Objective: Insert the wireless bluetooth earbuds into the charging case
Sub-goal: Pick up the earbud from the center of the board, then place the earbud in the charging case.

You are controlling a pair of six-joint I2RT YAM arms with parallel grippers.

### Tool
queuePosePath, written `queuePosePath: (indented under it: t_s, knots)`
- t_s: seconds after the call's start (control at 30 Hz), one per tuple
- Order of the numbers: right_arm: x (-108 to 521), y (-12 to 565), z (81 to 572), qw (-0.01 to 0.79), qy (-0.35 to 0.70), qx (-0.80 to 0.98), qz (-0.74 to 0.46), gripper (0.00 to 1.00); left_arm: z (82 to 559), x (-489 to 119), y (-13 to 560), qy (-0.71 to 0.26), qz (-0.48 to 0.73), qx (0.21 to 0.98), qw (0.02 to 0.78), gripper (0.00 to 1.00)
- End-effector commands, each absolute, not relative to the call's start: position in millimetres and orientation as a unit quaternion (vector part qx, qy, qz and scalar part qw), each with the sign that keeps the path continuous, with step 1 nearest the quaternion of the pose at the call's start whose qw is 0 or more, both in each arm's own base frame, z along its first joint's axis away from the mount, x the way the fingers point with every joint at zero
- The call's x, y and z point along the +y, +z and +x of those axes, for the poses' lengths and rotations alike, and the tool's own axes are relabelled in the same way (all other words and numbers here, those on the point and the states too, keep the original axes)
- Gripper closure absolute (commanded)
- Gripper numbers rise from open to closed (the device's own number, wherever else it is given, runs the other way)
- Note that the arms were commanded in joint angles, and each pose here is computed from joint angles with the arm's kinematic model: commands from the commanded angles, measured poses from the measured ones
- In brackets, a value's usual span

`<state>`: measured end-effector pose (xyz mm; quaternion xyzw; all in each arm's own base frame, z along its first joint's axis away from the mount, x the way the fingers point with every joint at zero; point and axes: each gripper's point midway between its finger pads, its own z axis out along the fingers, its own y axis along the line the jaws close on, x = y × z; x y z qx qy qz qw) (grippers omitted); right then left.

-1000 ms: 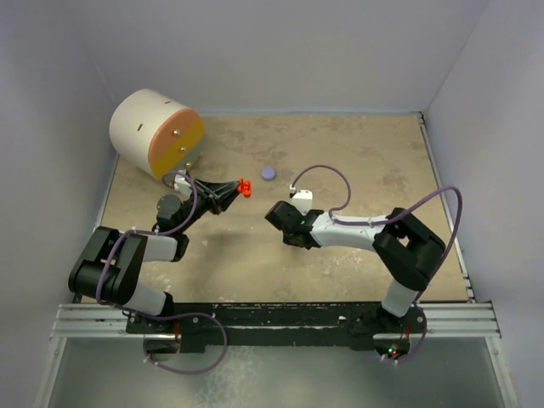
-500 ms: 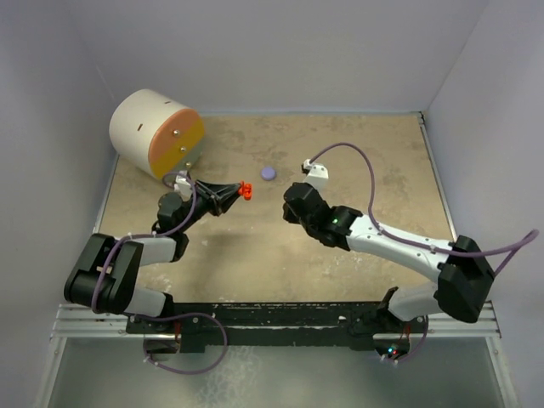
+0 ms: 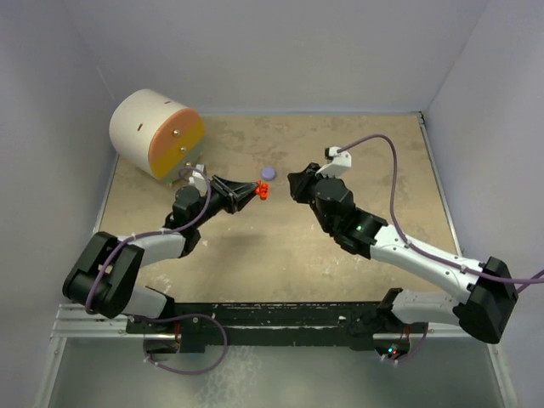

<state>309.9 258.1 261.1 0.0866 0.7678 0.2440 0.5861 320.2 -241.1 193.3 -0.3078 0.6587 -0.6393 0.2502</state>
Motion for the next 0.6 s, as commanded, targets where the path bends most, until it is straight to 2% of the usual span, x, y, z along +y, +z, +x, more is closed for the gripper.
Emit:
queuePosePath:
  t_s: [0.0, 0.57]
  knots:
    - [249.2, 295.3, 314.4, 0.641, 0.276, 0.71, 0.098, 1.0, 330.6, -251.5, 222.8, -0.651, -0.288, 0.641, 0.289, 1.0]
    - [239.1, 323.5, 310.7, 0.695, 0.355, 0.615, 0.111, 1.0, 336.2, -288.6, 247.9, -0.687, -0.295, 0.605, 0.271, 1.0]
